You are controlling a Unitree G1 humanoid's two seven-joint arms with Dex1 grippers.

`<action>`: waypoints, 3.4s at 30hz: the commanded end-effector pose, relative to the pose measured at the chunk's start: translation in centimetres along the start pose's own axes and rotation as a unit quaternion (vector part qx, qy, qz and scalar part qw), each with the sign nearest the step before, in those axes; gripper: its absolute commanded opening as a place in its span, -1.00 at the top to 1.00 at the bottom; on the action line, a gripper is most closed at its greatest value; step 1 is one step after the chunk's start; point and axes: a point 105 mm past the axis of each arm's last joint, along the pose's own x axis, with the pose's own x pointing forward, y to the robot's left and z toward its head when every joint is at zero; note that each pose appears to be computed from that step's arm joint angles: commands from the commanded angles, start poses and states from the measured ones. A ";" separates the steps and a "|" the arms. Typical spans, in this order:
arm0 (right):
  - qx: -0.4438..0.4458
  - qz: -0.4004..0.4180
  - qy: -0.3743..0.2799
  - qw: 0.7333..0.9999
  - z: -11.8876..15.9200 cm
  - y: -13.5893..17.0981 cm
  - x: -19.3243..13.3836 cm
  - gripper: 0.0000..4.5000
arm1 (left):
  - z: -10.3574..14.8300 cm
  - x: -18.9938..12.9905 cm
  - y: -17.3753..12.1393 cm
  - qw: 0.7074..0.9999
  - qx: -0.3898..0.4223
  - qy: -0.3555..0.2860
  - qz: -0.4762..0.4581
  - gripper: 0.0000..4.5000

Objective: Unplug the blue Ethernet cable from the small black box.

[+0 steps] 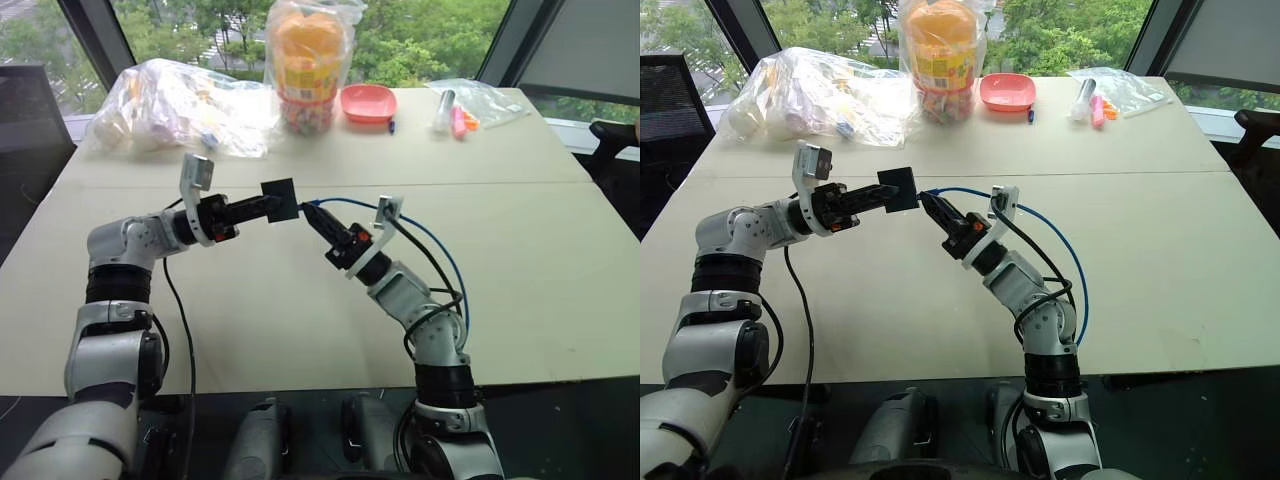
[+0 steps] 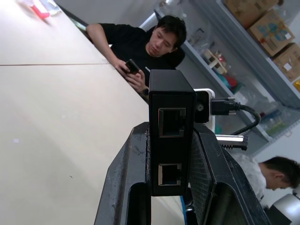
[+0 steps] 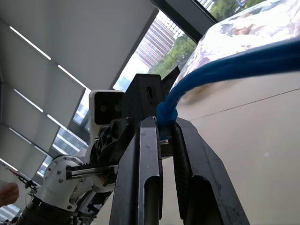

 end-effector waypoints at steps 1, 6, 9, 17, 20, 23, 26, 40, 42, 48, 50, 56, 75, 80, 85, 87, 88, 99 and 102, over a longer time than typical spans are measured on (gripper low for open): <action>-0.030 -0.092 -0.075 0.992 4.5 -3.9 -2.2 0.97 | 2.7 -1.7 -1.5 0.999 0.035 -0.028 -0.005 0.78; -0.061 -0.137 -0.098 0.984 8.0 -6.5 -4.5 0.97 | 2.8 -3.2 -2.3 0.999 0.044 -0.006 0.003 0.78; -0.069 -0.138 -0.094 0.983 8.6 -6.8 -4.8 0.97 | 2.6 -3.1 -2.5 0.999 0.047 0.008 -0.001 0.78; -0.076 -0.115 -0.077 0.987 8.1 -6.0 -3.8 0.97 | 2.7 -2.2 -2.7 0.999 0.047 -0.010 -0.013 0.78; -0.075 -0.094 -0.056 0.991 6.9 -5.2 -3.3 0.97 | 2.7 -1.6 -2.6 0.999 0.044 -0.016 -0.021 0.78; -0.070 -0.057 -0.034 0.995 5.3 -3.7 -2.6 0.46 | 2.4 -0.7 -2.5 0.999 0.041 -0.013 -0.032 0.78; -0.062 -0.038 -0.025 0.997 4.5 -2.8 -2.1 -0.23 | 2.4 -0.3 -2.6 0.998 0.037 -0.015 -0.043 0.78; -0.014 0.039 -0.023 0.999 2.7 0.9 -1.4 -0.70 | 1.8 0.4 -2.2 0.997 -0.007 -0.030 -0.066 0.78; -0.017 0.043 -0.019 0.999 2.5 1.1 -1.3 -0.70 | 1.6 0.6 -2.1 0.997 -0.010 -0.027 -0.067 0.78; -0.033 0.040 -0.010 0.999 2.2 1.1 -1.3 -0.70 | 1.2 1.2 -1.7 0.998 -0.012 -0.019 -0.063 0.78; -0.037 0.038 -0.010 0.999 2.3 1.1 -1.2 -0.70 | 1.1 1.3 -1.7 0.998 -0.011 -0.017 -0.064 0.78; -0.052 0.030 -0.008 0.998 2.2 0.8 -1.0 -0.70 | 0.9 1.4 -1.6 0.998 -0.010 -0.015 -0.064 0.78; -0.085 0.026 0.004 0.996 1.5 0.8 -0.5 -0.70 | 0.4 1.7 -1.0 0.999 0.000 -0.007 -0.048 0.78; -0.087 0.026 0.008 0.996 1.3 0.8 -0.6 -0.70 | 1.1 1.7 -1.2 0.999 -0.001 -0.020 -0.051 0.78; -0.083 0.026 0.005 0.996 1.3 0.7 -0.5 -0.47 | 0.8 1.5 -1.3 0.999 -0.001 -0.014 -0.052 0.78; -0.079 0.028 0.001 0.997 1.4 0.7 -0.5 -0.13 | 0.7 1.5 -1.3 0.999 -0.002 -0.012 -0.053 0.78; -0.077 0.029 0.000 0.997 1.4 0.7 -0.5 0.10 | 0.6 1.5 -1.3 0.999 -0.002 -0.012 -0.053 0.78; -0.052 0.034 -0.008 0.998 1.4 0.9 -0.6 0.97 | 0.5 1.5 -1.2 0.999 -0.002 -0.010 -0.051 0.78; -0.037 0.017 -0.026 0.999 2.0 0.4 -0.8 0.97 | 0.5 1.2 -1.2 0.999 0.002 -0.007 -0.047 0.78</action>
